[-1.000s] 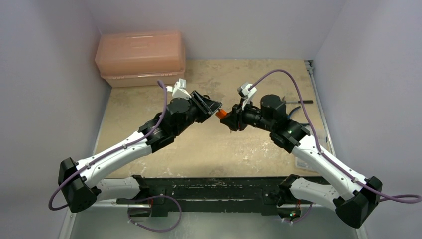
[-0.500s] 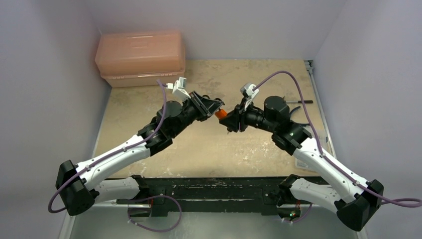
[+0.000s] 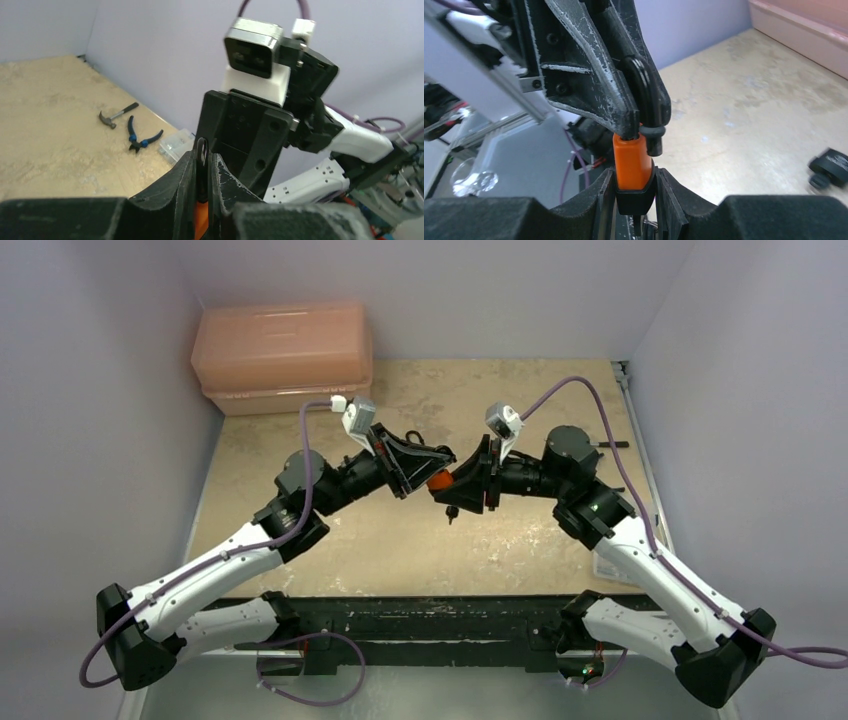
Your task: Unlock with the key
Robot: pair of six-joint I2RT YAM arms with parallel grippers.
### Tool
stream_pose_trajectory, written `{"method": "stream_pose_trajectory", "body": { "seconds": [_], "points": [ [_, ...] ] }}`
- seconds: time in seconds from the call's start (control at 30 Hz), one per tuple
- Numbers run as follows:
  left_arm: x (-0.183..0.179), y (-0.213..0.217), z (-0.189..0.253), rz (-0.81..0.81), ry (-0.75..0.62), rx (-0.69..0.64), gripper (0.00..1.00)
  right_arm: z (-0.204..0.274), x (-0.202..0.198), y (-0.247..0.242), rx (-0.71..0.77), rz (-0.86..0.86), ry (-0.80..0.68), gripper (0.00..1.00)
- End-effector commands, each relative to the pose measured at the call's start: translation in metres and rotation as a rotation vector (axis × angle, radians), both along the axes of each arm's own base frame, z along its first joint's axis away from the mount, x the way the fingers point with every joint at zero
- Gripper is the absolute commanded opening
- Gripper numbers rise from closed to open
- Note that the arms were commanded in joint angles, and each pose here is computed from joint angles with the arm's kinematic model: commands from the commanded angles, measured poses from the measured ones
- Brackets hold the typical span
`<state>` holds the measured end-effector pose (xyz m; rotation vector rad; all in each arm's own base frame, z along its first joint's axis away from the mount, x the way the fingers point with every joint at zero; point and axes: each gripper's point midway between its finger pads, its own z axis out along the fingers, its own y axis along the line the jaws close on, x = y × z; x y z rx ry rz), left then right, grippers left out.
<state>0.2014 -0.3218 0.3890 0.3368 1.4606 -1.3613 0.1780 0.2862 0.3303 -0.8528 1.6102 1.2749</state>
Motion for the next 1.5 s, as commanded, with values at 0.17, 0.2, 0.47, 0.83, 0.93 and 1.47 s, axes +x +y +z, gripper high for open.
{"method": "stream_pose_trajectory", "body": {
  "seconds": [0.17, 0.2, 0.47, 0.83, 0.93, 1.47],
  "points": [
    [-0.056, 0.010, 0.044, -0.185, -0.477, 0.043, 0.00, 0.051, -0.037, -0.007, 0.157, 0.232, -0.088, 0.00],
    [-0.060, 0.011, 0.046, -0.205, -0.506, 0.049, 0.00, 0.051, -0.040, -0.008, 0.157, 0.248, -0.090, 0.00],
    [-0.077, 0.002, 0.042, -0.340, -0.556, 0.118, 0.00, 0.051, -0.055, -0.010, 0.146, 0.343, -0.089, 0.00],
    [-0.046, 0.005, 0.043, -0.187, -0.398, 0.149, 0.43, 0.033, -0.030, -0.008, 0.098, 0.198, -0.072, 0.00],
    [-0.045, 0.006, 0.038, -0.180, -0.385, 0.174, 0.47, 0.029, -0.023, -0.007, 0.094, 0.163, -0.066, 0.00],
    [-0.033, 0.038, 0.010, -0.025, -0.278, 0.269, 0.74, 0.001, -0.002, -0.006, 0.097, 0.035, 0.026, 0.00]
  ]
}}
